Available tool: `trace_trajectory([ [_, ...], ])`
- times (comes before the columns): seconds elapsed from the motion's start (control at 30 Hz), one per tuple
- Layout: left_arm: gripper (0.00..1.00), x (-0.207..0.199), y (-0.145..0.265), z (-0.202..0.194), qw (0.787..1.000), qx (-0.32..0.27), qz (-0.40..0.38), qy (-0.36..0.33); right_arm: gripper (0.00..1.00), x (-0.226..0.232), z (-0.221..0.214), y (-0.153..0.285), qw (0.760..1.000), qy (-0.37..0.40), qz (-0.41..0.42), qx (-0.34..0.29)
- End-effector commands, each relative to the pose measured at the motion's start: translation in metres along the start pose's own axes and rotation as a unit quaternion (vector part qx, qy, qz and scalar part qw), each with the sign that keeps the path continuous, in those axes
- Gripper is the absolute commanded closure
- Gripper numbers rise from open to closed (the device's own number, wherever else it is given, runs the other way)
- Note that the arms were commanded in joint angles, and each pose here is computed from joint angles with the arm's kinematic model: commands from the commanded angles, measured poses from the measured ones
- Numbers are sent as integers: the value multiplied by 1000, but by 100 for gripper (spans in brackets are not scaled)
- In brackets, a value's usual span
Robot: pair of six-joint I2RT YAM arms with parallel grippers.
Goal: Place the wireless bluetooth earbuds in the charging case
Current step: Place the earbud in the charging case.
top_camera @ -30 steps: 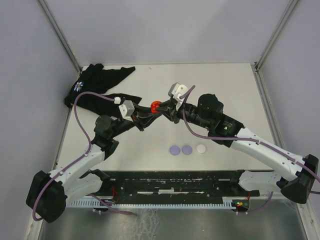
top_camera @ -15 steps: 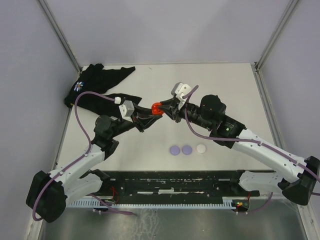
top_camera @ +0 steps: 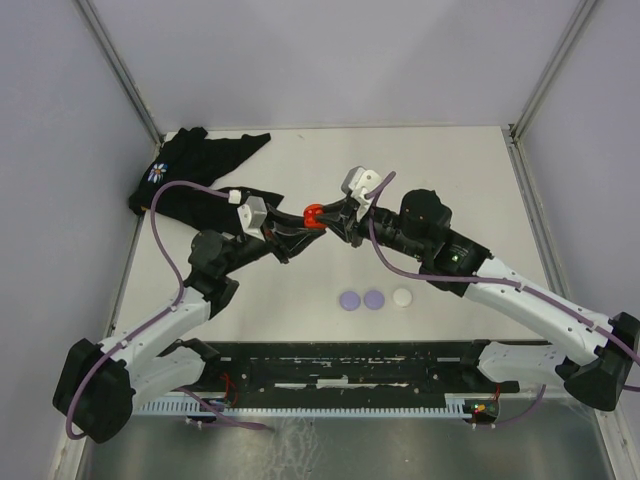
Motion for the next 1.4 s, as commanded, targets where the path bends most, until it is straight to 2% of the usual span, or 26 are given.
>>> trace_trajectory([
  [0.0,97,-6,-9,32,999,-51,-3,3,79,5,18,4,999,2,18,-35],
  [0.23,97,-5,-8,34,998,-63,2,19,78,14,12,7,999,1,37,-36],
  [0.43,97,-11,-7,33,998,-59,-14,12,73,18,1,6,999,6,44,-22],
  [0.93,97,-14,-4,26,999,-43,-26,-9,50,-6,0,15,1000,4,-22,6],
  [1.13,97,-14,-1,23,999,-39,-27,-20,45,-23,-5,22,997,-12,-78,27],
  [1.37,97,-12,2,18,999,-27,-22,-34,42,-29,-4,24,995,-47,-84,26],
])
Point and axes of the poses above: each gripper's point midway between its finger pads, its own y axis back along the fingers, its own x axis along the line the jaws close on, z = x × y, the point moved 2 cm from there along y, back along the fingers, and after that the axes turned 15 degrees about y, right-handed, at the moved point
